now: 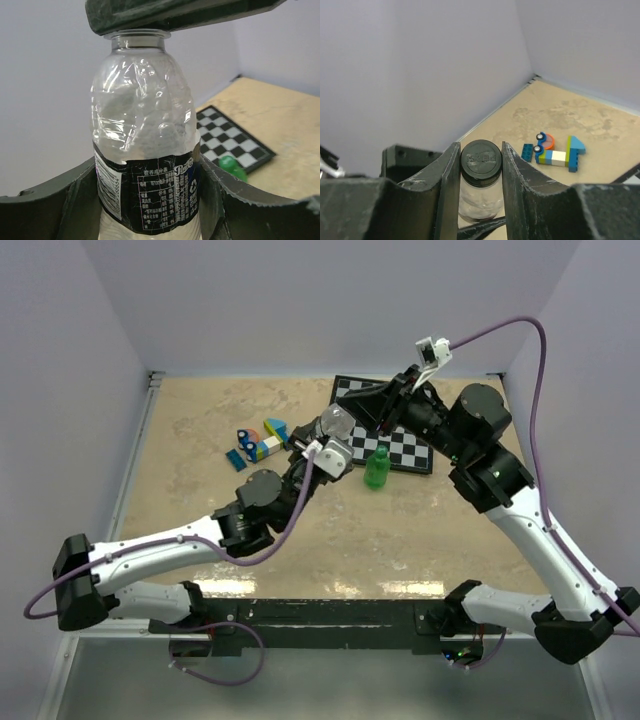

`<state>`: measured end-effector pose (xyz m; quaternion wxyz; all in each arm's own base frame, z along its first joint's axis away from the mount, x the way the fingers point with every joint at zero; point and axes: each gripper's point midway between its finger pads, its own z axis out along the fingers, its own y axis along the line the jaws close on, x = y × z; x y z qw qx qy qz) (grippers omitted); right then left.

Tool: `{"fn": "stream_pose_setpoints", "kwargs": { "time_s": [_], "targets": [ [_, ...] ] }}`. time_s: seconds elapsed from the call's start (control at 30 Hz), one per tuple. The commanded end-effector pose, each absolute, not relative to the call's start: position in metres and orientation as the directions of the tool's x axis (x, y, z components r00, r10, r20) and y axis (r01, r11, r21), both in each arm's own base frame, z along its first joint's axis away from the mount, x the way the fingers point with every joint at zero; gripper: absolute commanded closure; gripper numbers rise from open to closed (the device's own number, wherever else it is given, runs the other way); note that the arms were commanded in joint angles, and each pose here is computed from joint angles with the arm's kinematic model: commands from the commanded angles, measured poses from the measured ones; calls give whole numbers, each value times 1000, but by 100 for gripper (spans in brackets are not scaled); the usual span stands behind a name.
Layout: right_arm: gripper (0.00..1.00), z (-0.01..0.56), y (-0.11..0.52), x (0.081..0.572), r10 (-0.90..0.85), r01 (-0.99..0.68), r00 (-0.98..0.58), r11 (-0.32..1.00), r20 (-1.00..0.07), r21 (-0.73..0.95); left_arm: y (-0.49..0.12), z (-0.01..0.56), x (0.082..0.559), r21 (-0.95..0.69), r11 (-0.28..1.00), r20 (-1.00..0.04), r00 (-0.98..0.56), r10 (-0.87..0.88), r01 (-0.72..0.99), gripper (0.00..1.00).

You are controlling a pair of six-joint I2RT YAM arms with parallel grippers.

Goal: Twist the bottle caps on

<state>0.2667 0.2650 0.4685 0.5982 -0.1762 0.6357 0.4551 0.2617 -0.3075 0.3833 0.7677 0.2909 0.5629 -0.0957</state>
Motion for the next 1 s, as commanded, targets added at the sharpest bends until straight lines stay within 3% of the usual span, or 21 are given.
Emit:
{"fn": "stream_pose_setpoints", "kwargs": {
  "time_s": [0.0,0.23,0.37,0.53,0.7,0.8,0.97],
  "targets": [
    [100,418,232,318,335,-439,-265,793,-904,423,-284,428,257,356,920,-861,441,254,166,100],
    [100,419,229,320,393,-371,-228,811,-891,452,-307,412,247,456,890,-794,463,394,24,100],
    [99,441,236,307,421,-463,-200,755,-885,464,-313,397,247,453,884,-822,439,363,116,100],
    [53,476,244,289,414,-594,-134,694,-900,407,-315,374,261,377,869,-902,339,266,321,100],
    [28,512,243,270,418,-731,-52,603,-907,320,-318,354,267,280,799,-955,243,173,533,100],
    [20,522,239,261,414,-816,-34,514,-909,265,-317,349,266,211,745,-974,204,103,632,100],
    [18,516,248,240,397,-920,-30,347,-917,180,-316,356,255,68,583,-988,136,-73,809,100]
  ]
}}
